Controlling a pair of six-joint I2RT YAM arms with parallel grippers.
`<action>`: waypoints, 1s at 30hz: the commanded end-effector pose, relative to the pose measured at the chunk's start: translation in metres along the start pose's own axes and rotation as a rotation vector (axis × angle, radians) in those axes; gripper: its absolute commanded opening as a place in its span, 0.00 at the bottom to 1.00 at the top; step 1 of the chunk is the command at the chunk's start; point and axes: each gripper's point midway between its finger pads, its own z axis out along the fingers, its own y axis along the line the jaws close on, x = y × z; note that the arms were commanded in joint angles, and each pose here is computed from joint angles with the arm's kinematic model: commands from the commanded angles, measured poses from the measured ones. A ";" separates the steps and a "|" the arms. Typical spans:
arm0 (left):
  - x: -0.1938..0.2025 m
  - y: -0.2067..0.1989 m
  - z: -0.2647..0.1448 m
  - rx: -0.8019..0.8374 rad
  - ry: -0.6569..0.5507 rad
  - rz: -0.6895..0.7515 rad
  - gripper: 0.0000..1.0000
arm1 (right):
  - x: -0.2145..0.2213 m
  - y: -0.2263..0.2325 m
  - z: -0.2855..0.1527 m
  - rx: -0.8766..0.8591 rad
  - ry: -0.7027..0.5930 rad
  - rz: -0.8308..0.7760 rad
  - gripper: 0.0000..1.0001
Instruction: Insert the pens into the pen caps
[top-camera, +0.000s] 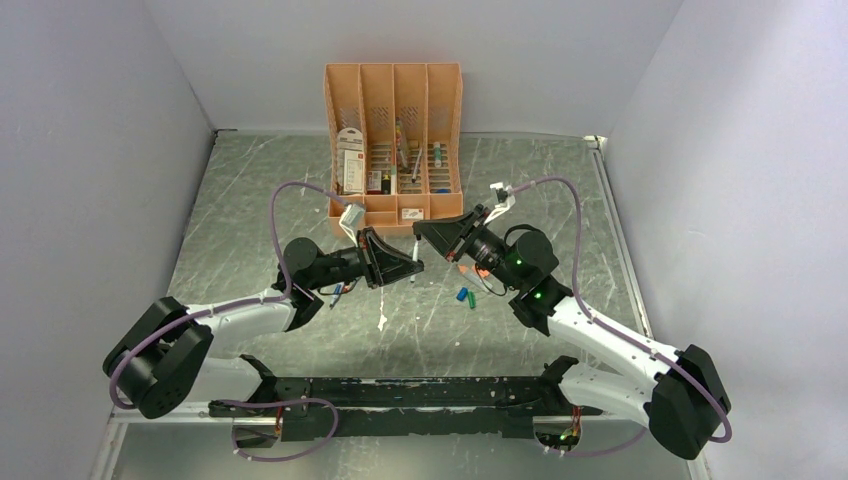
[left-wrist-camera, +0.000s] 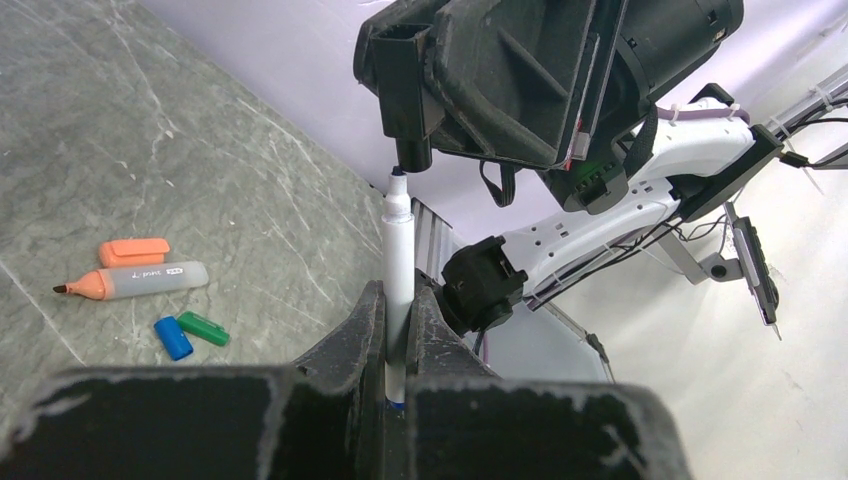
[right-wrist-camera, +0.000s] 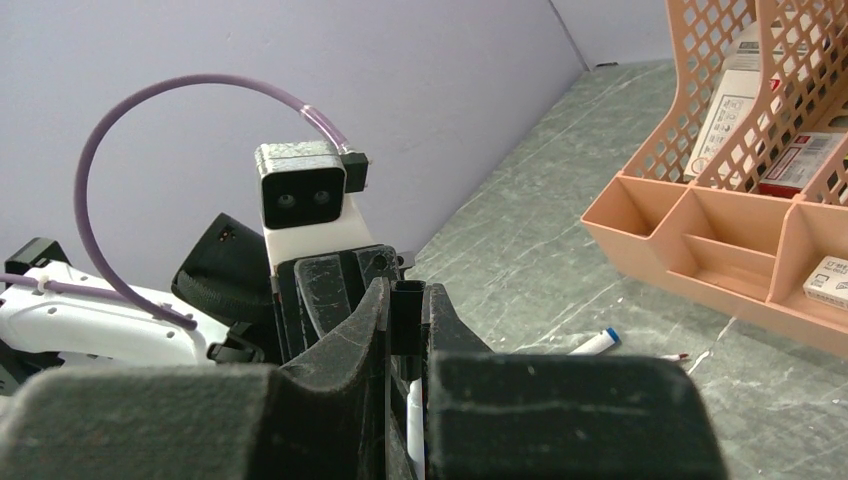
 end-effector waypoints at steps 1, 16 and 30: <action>-0.014 -0.014 0.006 0.054 -0.027 0.042 0.07 | 0.002 0.003 -0.004 -0.023 0.001 0.000 0.00; -0.014 -0.019 0.007 0.064 -0.020 0.046 0.07 | 0.004 0.000 0.002 -0.019 0.011 -0.007 0.00; -0.016 -0.020 0.006 0.065 -0.026 0.051 0.07 | 0.008 -0.004 0.002 -0.010 0.017 -0.006 0.00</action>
